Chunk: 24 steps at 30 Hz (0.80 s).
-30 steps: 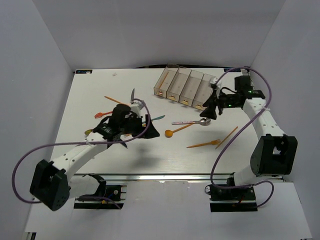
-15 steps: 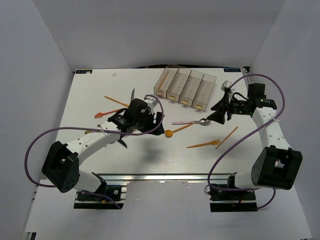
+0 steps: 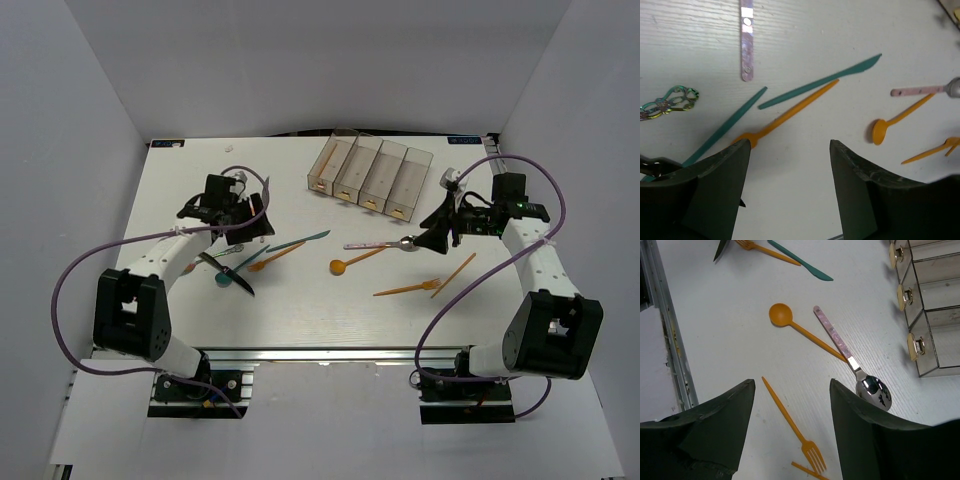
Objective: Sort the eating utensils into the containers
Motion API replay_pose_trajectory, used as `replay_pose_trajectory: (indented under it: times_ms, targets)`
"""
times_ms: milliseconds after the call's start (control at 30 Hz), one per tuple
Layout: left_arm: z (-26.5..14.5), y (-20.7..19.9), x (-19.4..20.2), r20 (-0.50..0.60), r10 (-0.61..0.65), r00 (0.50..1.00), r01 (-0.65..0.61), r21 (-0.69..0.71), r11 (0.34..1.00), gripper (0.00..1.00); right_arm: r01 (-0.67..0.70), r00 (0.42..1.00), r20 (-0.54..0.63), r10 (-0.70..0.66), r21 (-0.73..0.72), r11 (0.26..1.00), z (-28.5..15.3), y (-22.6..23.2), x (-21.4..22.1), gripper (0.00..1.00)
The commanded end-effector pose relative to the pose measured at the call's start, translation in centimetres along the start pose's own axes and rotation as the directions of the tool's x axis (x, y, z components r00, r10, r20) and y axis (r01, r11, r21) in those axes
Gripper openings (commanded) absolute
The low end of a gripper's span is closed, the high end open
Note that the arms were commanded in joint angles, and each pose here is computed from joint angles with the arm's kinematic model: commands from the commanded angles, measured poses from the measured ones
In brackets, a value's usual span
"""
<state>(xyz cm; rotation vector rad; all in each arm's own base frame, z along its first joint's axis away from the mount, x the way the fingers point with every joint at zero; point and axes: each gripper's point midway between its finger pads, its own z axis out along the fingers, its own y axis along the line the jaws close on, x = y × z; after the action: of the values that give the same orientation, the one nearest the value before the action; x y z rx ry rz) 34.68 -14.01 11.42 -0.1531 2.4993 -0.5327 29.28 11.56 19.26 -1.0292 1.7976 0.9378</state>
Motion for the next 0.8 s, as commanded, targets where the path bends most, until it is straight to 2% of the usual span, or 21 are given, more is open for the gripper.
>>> replay_pose_trajectory:
  times_ms: [0, 200, 367, 600, 767]
  targets:
    - [-0.4, -0.3, -2.3, 0.027, -0.078, 0.997, 0.077, 0.028, 0.997, 0.75, 0.046, 0.999, 0.024, -0.046, 0.000, 0.999, -0.1, 0.2, -0.7, 0.68]
    - [0.2, 0.5, -2.9, 0.003, -0.078, 0.997, 0.078, 0.048, 0.996, 0.76, 0.058, 0.998, 0.014, -0.058, 0.004, 0.998, -0.1, 0.3, -0.3, 0.68]
    - [0.2, 0.3, -0.2, -0.066, -0.033, 0.997, 0.039, 0.105, 0.994, 0.76, 0.058, 0.998, 0.008, -0.058, 0.008, 0.998, -0.1, 0.3, 0.1, 0.68]
    - [-0.9, 0.4, 2.4, -0.088, 0.027, 0.996, -0.015, 0.133, 0.991, 0.75, 0.059, 0.998, -0.007, -0.059, 0.010, 0.998, -0.1, 0.2, 0.5, 0.67]
    - [-0.9, -2.9, 3.8, -0.087, 0.179, 0.980, -0.159, 0.201, 0.967, 0.75, 0.059, 0.998, -0.012, -0.058, 0.006, 0.998, 0.0, -0.2, 0.4, 0.67]
